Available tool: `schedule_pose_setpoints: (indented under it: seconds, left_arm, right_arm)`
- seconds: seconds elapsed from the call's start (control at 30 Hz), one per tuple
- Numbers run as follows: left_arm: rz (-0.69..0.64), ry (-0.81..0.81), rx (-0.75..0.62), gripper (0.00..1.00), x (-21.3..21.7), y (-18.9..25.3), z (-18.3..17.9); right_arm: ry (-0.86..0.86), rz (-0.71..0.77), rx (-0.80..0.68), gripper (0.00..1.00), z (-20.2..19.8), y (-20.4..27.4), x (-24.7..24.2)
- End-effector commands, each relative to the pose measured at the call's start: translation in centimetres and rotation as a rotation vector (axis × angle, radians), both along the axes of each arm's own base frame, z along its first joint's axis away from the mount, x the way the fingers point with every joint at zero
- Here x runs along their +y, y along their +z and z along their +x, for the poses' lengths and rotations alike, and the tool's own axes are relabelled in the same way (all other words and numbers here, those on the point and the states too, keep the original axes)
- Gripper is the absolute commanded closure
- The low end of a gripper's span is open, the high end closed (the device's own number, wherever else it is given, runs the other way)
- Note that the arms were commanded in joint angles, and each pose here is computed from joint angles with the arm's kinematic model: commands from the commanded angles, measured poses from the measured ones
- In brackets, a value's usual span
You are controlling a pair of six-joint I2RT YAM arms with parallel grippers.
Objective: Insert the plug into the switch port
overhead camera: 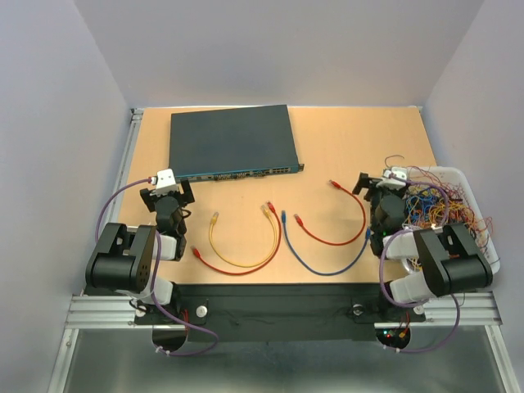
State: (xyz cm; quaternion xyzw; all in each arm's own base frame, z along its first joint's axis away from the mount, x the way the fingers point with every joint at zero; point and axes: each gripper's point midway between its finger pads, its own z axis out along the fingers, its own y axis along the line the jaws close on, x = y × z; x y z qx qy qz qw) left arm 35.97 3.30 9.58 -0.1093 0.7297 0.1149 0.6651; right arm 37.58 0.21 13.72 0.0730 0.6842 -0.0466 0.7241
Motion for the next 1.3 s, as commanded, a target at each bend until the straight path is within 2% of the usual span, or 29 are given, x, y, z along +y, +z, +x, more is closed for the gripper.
schedule_pose_setpoints:
  seconds: [0.0,0.07,0.17,0.27,0.3,0.33,0.4,0.47,0.5,0.57,0.67,1.0,1.27]
  left_arm:
    - [-0.033,0.009,-0.32,0.01,0.1,8.0,1.2]
    - [-0.034,0.012,-0.32,0.01,0.2,8.0,1.2]
    - [-0.035,0.01,-0.322,0.01,0.2,8.0,1.2]
    - [-0.034,0.01,-0.32,0.01,0.2,8.0,1.2]
    - [-0.034,0.01,-0.322,0.01,0.2,8.0,1.2]
    - [-0.035,0.01,-0.32,0.01,0.2,8.0,1.2]
    - [-0.034,0.012,-0.322,0.01,0.2,8.0,1.2]
    - [-0.034,0.012,-0.321,0.01,0.2,8.0,1.2]
    - [-0.035,0.013,-0.32,0.01,0.2,8.0,1.2]
    - [-0.035,0.015,-0.322,0.01,0.3,8.0,1.2]
    - [-0.033,0.012,-0.322,0.01,0.2,8.0,1.2]
    - [-0.034,0.01,-0.323,0.01,0.2,8.1,1.2]
    - [-0.035,0.012,-0.321,0.01,0.2,8.0,1.2]
  right_arm:
    - [0.178,-0.043,0.045,0.0,0.9,3.2,5.3]
    - [0.316,0.025,0.039,0.0,0.7,5.4,8.1]
    - [0.36,0.197,0.01,0.0,0.3,8.2,9.4]
    - [0.417,0.239,0.147,0.0,0.7,6.5,11.0]
    - [0.456,0.248,0.163,0.0,1.4,7.4,12.0]
    - [0.447,0.248,0.21,0.0,1.9,6.7,12.1]
    - [0.417,0.235,0.399,0.03,2.7,2.2,12.2]
    - [0.463,0.209,0.444,0.12,3.6,2.0,13.1]
    - [0.517,0.218,0.507,0.14,3.2,0.3,14.2]
    - [0.543,0.24,0.53,0.17,3.1,-0.2,14.8]
    - [0.615,0.265,0.563,0.3,1.9,-1.0,16.1]
    - [0.739,0.166,0.742,0.34,-4.7,-5.6,21.2]
    - [0.744,0.128,0.814,0.39,-7.0,-7.6,21.6]
